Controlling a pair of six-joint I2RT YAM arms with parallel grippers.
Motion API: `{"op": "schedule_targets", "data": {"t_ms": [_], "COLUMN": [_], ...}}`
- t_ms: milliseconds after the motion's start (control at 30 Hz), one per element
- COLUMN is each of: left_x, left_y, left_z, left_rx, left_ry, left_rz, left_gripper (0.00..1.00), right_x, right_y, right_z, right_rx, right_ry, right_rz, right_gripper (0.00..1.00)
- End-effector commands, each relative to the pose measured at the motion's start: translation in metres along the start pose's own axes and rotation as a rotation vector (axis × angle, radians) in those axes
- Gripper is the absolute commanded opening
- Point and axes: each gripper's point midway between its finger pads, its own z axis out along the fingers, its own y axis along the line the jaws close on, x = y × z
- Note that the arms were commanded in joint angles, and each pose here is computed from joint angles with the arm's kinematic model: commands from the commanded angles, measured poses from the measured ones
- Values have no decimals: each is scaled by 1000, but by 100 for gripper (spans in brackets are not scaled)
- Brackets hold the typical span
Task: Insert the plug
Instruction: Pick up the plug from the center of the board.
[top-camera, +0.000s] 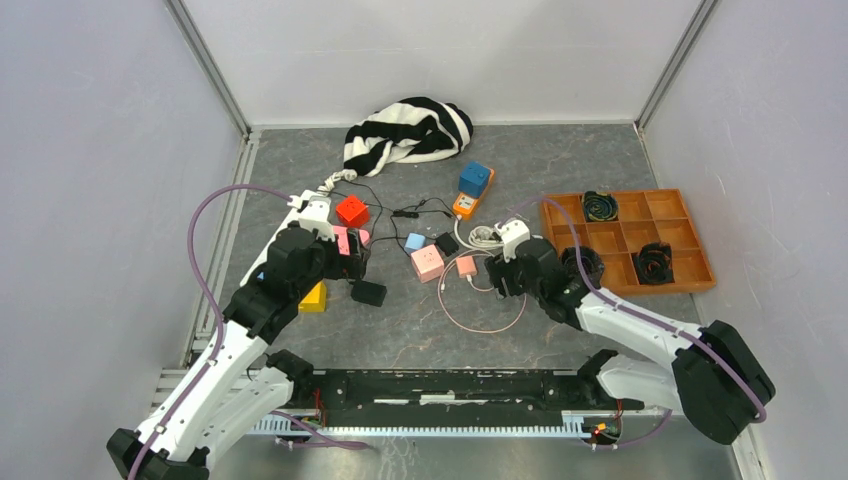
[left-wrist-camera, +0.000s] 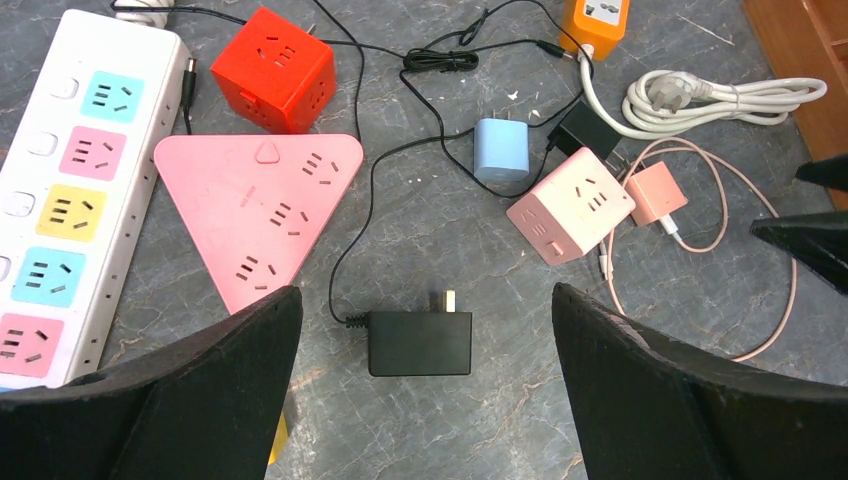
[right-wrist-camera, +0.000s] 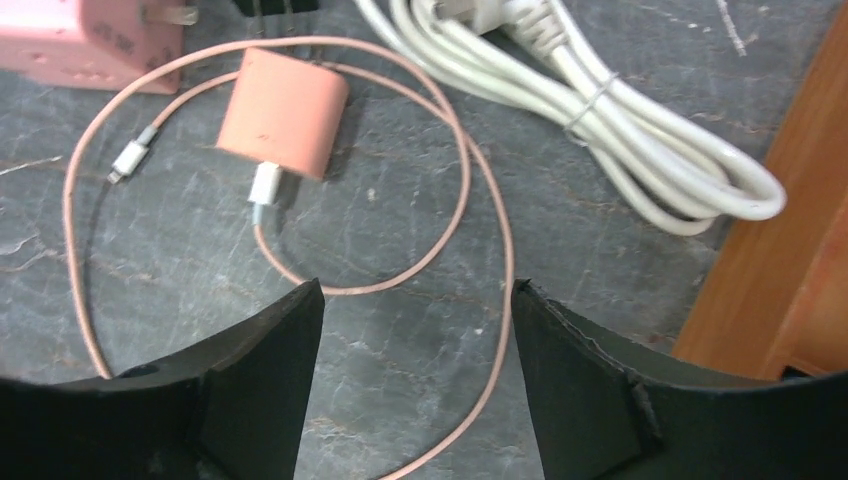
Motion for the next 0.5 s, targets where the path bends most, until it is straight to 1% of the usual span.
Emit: {"op": "schedule_targets", "data": {"t_ms": [0,67,100,233,400,467], "left_x": [-11,-11,-10,-11,-13,-13], "left_y": [0,0,0,-1,-2,-2], "left_z": [0,0,0,-2,-3,-3], "left_rx": [-10,-11,-9,-1,1,6], "left_ry": [-48,-49,-47,-53,-61,-60], "left_rz": [-39,-40,-40,-43,-42,-42], "left_gripper": [100,100,100,100,100,100], "right_x": [-21,-14,-10,-1,-11,-16], "right_y": [27,35,38,48,55,57], "right_z": [-5,-2,-1,6,16,21], "right_rx": [-103,-124,-127,-126,-96,-82], "right_ry": [-135,-117,-102,-81,-106,-121], "right_rz": [30,24,17,-13,-35,-39], "right_gripper": [70,66,65,65,65,66]}}
